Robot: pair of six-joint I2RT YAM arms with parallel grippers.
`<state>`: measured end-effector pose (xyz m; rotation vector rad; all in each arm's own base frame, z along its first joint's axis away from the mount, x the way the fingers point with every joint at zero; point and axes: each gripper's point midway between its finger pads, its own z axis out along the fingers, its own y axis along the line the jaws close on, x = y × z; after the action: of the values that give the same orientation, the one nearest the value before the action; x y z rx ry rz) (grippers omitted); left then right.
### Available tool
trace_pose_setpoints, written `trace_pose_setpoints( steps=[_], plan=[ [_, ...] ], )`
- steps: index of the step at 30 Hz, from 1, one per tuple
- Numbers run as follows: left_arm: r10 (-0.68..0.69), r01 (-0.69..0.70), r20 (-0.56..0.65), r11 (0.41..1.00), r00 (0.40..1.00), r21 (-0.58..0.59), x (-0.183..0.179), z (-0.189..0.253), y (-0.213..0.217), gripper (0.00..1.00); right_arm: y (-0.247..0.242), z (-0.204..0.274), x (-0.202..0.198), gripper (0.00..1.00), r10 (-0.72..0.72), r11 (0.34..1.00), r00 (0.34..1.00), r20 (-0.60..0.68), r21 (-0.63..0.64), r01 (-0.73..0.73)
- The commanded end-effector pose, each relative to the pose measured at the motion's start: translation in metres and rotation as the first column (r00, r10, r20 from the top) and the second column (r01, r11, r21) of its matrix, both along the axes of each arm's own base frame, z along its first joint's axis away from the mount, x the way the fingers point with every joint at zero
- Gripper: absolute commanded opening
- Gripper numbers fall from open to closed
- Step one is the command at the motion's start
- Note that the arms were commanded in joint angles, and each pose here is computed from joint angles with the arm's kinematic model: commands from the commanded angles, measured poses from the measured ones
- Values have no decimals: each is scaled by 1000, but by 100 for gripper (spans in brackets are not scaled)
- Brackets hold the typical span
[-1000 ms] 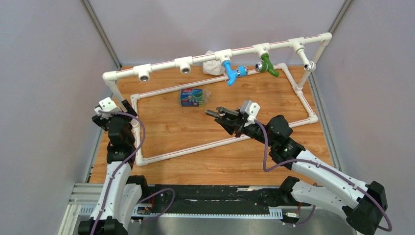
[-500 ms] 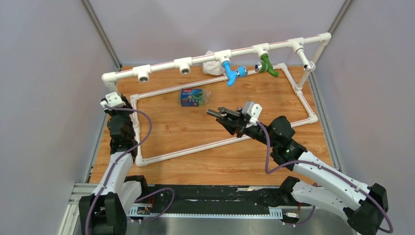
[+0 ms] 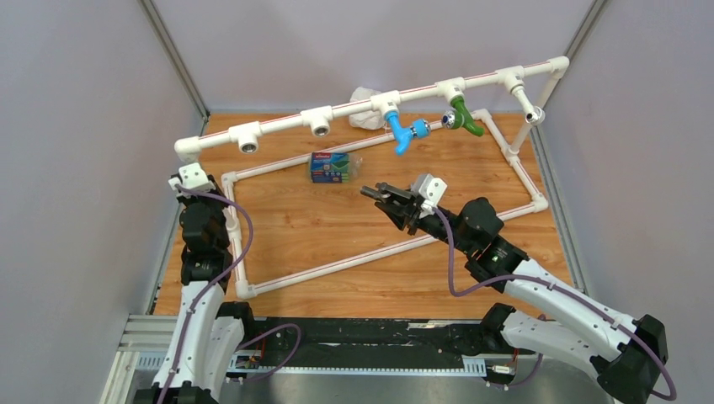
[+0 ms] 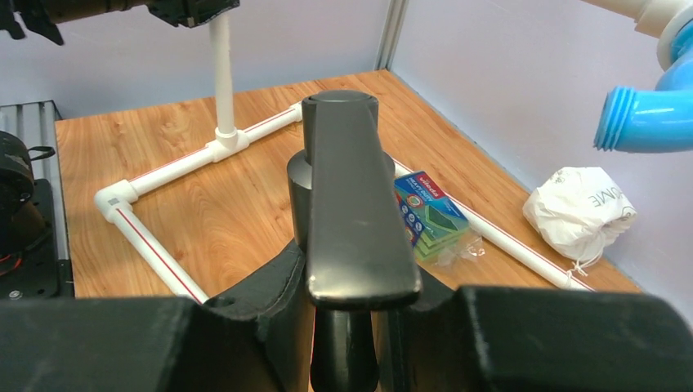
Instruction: Install the water faucets
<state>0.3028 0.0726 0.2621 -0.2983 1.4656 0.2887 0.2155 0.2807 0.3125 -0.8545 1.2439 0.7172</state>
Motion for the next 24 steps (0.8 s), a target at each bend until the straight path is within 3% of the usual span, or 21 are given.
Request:
trace_pose_setpoints(
  steps=[1, 8, 16, 18, 24],
  plan=[
    [-139, 142, 45, 986, 989, -86, -4, 27, -33, 18, -6, 38, 7, 0, -48, 998, 995, 89, 38, 45],
    [-305, 302, 3, 941, 952, -156, -11, 13, -75, 18, 2, 47, 10, 0, -37, 999, 981, 190, 18, 35],
    [-333, 324, -57, 937, 941, -134, -22, 7, -82, 19, 15, 66, 9, 0, -97, 991, 901, 422, -44, 127],
    [-337, 327, -70, 937, 939, -124, -24, 5, -83, 19, 13, 68, 16, 0, -164, 971, 860, 483, -73, 226],
    [-325, 313, -94, 942, 941, -123, -32, 4, -83, 19, 9, 88, 17, 0, -301, 861, 642, 706, -87, 500]
  ],
)
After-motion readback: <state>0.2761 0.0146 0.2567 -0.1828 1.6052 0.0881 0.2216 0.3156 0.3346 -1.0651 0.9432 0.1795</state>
